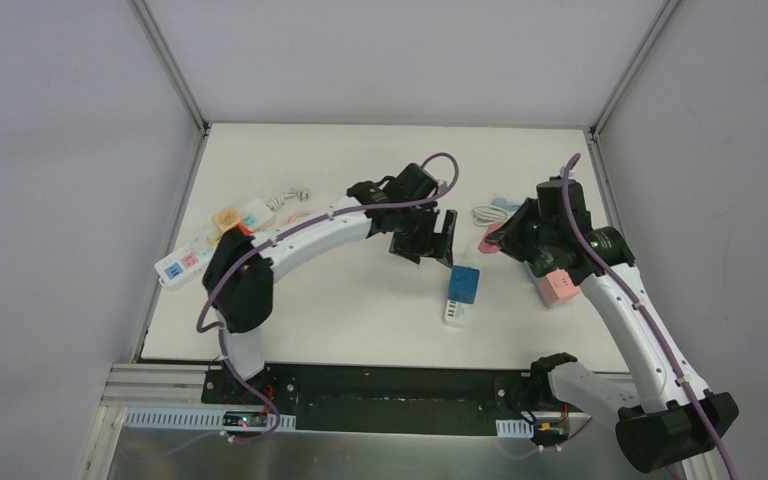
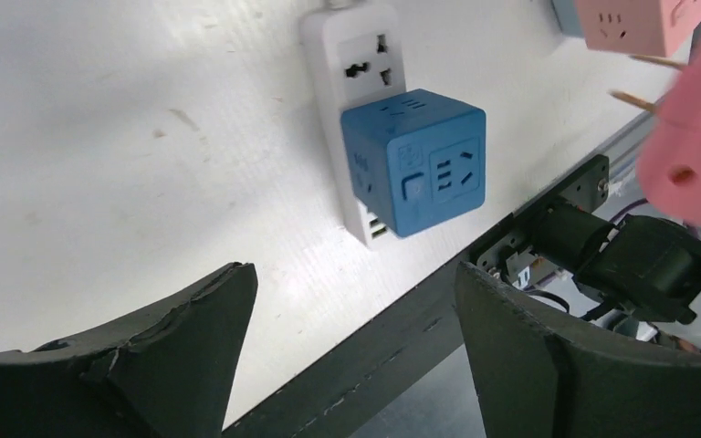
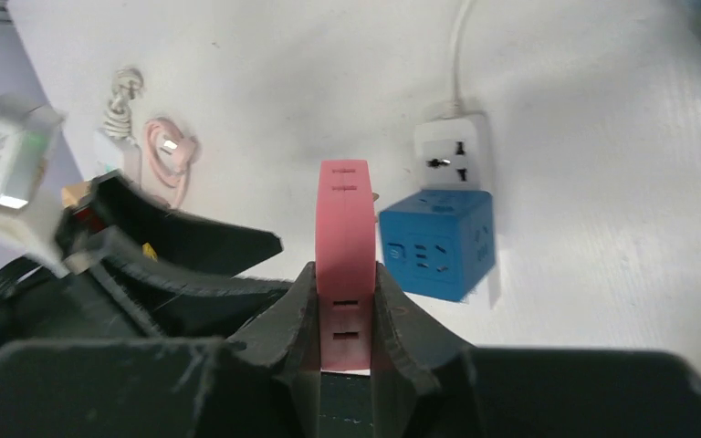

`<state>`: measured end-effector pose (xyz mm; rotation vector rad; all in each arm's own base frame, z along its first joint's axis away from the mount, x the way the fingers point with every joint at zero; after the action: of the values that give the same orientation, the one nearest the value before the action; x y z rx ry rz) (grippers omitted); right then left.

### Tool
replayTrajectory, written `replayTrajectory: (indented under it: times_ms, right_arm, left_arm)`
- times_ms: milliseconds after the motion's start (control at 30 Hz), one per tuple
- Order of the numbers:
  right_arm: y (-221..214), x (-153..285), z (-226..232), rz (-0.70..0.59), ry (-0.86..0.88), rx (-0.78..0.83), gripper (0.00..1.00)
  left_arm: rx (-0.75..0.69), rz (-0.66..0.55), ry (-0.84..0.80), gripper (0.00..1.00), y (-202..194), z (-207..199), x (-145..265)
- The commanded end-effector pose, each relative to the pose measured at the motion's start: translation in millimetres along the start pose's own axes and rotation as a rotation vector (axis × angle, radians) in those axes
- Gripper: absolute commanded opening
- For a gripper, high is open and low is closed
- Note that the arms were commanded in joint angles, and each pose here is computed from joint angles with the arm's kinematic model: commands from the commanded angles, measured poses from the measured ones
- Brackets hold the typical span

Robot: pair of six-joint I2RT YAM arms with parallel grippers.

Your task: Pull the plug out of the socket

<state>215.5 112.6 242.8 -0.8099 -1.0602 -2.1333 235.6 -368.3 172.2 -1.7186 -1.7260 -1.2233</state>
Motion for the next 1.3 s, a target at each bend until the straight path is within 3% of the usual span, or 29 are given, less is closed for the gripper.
replayTrajectory:
  times_ms: [0,200,267,467,700,733,933,1067,1267]
  right_arm:
    - [13,-18,40,0.017,0.208,-0.009,0.00]
    - [13,-67,83,0.138,0.466,-0.055,0.08]
    - [14,-89,91,0.171,0.502,-0.062,0.12]
    - [19,-162,111,0.243,0.463,-0.061,0.12]
    - [17,-237,111,0.308,0.408,-0.081,0.12]
    - [17,-245,105,0.280,0.418,0.048,0.31]
    - [17,-268,84,0.257,0.304,0.061,0.59]
    - [23,-254,67,0.190,0.190,0.108,0.73]
    - [32,-201,61,0.141,0.123,0.158,0.79]
  left_arm:
    - [-0.024,-0.216,0.077,0.85,16,20,71]
    - [0.035,-0.373,0.234,0.98,-8,78,116]
    - [0.045,-0.412,0.268,0.99,-18,91,130]
    - [0.052,-0.525,0.363,0.99,-44,123,169]
    - [0.031,-0.553,0.378,0.99,-53,133,180]
    - [0.025,-0.553,0.372,0.99,-53,133,180]
    - [-0.013,-0.541,0.385,0.99,-50,133,178]
    - [-0.038,-0.505,0.401,0.98,-49,136,170]
    - [-0.034,-0.489,0.365,0.96,-44,131,158]
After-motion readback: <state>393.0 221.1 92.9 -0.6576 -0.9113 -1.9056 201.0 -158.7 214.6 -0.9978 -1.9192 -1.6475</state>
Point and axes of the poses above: each gripper's point midway between its finger pads, its own x axis back along the fingers, its own z axis along the line the jaws close on, y = z × x, the point moved 4 cm from there along x, back along the fingers, and after that the axes turned 6 degrees about x, right-handed, at the moved point
